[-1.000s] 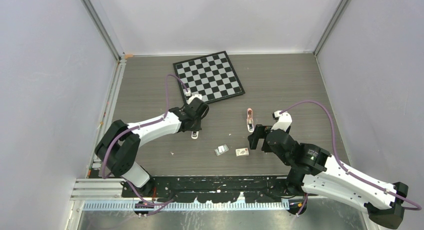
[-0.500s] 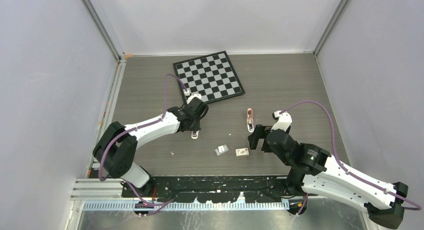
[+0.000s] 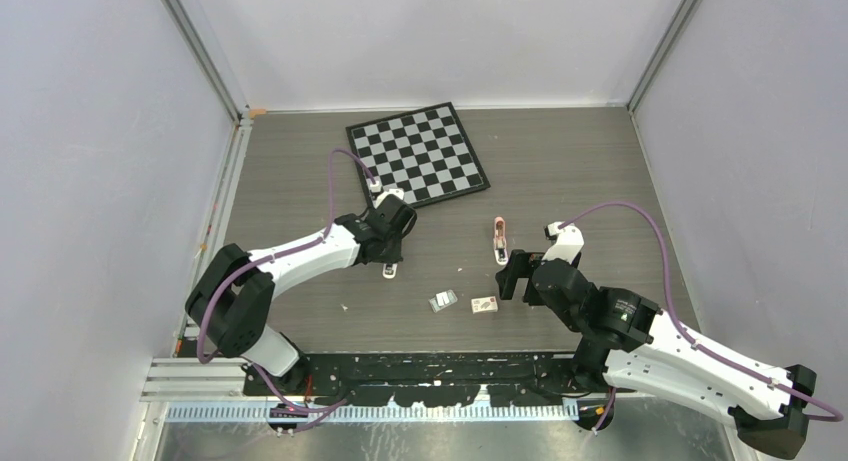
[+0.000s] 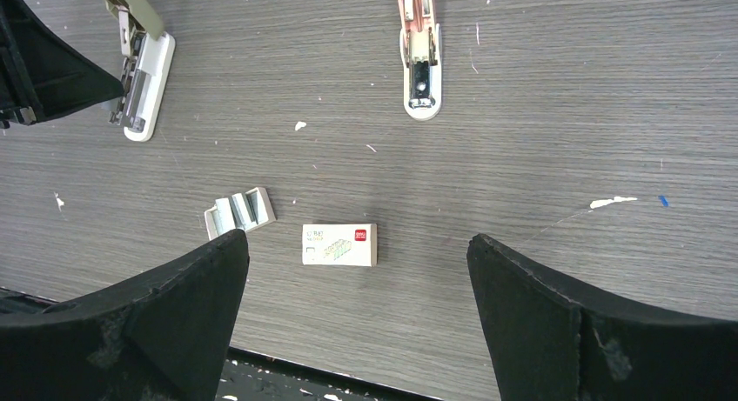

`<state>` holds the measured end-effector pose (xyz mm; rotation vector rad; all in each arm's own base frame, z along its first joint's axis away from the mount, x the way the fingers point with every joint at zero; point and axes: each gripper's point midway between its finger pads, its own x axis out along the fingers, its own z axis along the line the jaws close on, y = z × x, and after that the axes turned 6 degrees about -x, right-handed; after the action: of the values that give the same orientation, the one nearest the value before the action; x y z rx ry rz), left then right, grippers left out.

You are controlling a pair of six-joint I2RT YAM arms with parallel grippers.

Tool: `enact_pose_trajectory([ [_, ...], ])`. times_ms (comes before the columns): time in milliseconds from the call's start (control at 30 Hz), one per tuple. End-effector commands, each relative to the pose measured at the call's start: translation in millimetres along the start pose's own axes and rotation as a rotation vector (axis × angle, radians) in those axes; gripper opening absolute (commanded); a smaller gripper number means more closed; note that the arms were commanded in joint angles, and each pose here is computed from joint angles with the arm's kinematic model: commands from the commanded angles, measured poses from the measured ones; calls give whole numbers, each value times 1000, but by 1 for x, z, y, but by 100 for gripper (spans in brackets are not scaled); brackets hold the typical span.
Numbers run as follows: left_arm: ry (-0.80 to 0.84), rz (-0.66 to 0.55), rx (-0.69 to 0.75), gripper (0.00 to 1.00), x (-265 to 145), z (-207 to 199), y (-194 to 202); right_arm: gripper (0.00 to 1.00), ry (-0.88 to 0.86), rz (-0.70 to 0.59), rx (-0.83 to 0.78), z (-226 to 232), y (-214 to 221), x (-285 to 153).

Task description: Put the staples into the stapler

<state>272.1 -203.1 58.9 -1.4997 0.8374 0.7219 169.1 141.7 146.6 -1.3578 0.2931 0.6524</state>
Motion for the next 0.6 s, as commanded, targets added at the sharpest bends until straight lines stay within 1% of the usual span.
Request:
enact_pose_trajectory([
  [0,37,-40,-13,16,-4,-9,-14,100,9,-37,13,1,-9,2],
  [567,4,-24,4,16,7,-4,-7,100,12,-39,5,0,-10,1],
])
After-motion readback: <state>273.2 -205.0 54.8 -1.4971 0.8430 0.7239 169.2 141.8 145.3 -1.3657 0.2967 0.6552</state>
